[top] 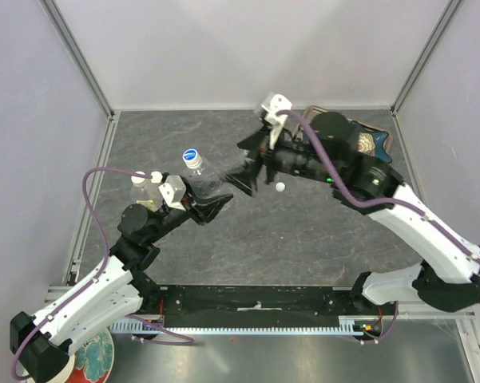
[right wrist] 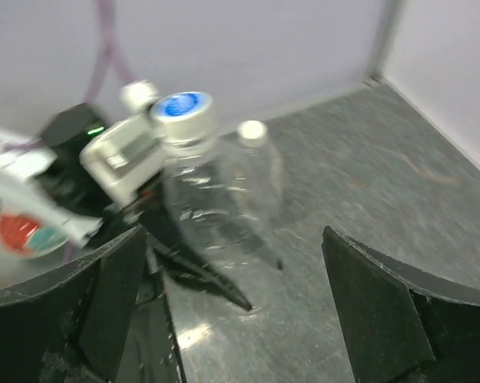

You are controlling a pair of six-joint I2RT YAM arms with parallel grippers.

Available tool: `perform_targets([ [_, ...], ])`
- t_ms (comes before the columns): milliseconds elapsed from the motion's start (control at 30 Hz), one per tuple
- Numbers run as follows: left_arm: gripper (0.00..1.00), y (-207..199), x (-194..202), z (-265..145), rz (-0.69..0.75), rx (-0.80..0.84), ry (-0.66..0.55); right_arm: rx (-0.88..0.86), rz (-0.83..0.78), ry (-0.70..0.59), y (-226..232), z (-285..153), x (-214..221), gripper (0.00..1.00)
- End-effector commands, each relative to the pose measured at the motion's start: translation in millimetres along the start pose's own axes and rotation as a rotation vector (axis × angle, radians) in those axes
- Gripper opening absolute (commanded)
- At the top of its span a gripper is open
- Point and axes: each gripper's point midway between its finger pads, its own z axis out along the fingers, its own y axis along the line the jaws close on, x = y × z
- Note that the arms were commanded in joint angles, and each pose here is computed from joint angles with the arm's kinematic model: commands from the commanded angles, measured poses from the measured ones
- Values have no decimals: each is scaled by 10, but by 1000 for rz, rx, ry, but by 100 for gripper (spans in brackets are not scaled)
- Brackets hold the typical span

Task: Screw on the bottle caps
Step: Screw the bottle cap onto the plastic bottle.

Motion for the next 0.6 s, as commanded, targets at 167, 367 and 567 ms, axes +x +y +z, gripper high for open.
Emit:
perform_targets([
  [167, 2, -930, -46, -230, -24, 554, 57, -640, -195, -69, 757, -664, -255, 98],
  [367, 2, -1203, 23, -377, 40, 762, 88, -777, -155, -35, 849, -530, -157, 98],
  [567, 2, -1231, 23, -354, 45, 784, 92, -878, -111, -58, 942, -511, -136, 97],
])
